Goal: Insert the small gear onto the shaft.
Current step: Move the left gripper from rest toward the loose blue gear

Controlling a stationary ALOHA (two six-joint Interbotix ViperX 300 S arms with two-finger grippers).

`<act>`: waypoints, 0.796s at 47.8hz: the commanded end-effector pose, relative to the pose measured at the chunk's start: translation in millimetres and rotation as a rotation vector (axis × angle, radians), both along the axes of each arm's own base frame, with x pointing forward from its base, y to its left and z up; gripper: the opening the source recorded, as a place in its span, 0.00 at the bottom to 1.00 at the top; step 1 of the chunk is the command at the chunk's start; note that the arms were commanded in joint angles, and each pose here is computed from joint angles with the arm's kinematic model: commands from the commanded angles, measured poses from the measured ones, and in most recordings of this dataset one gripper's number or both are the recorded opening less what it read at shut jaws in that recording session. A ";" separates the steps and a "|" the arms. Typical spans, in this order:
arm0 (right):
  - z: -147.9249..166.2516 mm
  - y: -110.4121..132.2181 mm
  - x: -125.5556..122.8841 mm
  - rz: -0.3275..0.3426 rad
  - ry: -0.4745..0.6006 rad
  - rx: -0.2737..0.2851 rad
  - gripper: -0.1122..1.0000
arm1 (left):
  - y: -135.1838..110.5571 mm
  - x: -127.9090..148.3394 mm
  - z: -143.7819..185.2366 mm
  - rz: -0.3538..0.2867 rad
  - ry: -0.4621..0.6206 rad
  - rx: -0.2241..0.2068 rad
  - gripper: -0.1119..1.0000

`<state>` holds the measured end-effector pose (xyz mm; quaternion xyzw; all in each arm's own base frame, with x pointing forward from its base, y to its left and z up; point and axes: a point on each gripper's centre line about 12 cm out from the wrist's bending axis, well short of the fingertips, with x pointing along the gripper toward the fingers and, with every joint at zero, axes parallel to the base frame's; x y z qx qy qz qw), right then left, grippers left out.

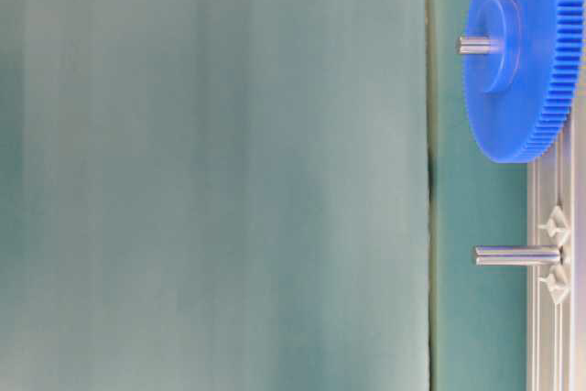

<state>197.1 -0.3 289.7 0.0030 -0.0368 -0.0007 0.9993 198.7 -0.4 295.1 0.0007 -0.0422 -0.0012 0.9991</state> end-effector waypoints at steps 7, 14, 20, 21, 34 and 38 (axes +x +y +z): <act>4.5 -1.9 7.0 -0.011 0.108 0.083 0.20 | 1.0 5.7 11.2 0.003 0.025 -0.017 0.23; 8.7 -0.8 8.9 -0.006 0.214 0.090 0.21 | -0.1 12.1 14.4 -0.001 0.112 -0.018 0.12; 13.7 -0.4 10.8 -0.004 0.248 0.089 0.20 | -4.7 20.9 12.9 -0.021 0.180 -0.015 0.12; 12.5 -0.4 11.5 -0.004 0.259 0.089 0.20 | -5.8 22.8 13.0 -0.026 0.186 -0.016 0.12; -3.9 -0.2 34.9 -0.008 0.397 0.091 0.20 | -18.3 60.3 -12.8 -0.067 0.355 -0.008 0.12; -8.7 0.2 45.5 -0.007 0.438 0.089 0.20 | -19.3 75.0 -19.0 -0.066 0.410 -0.008 0.12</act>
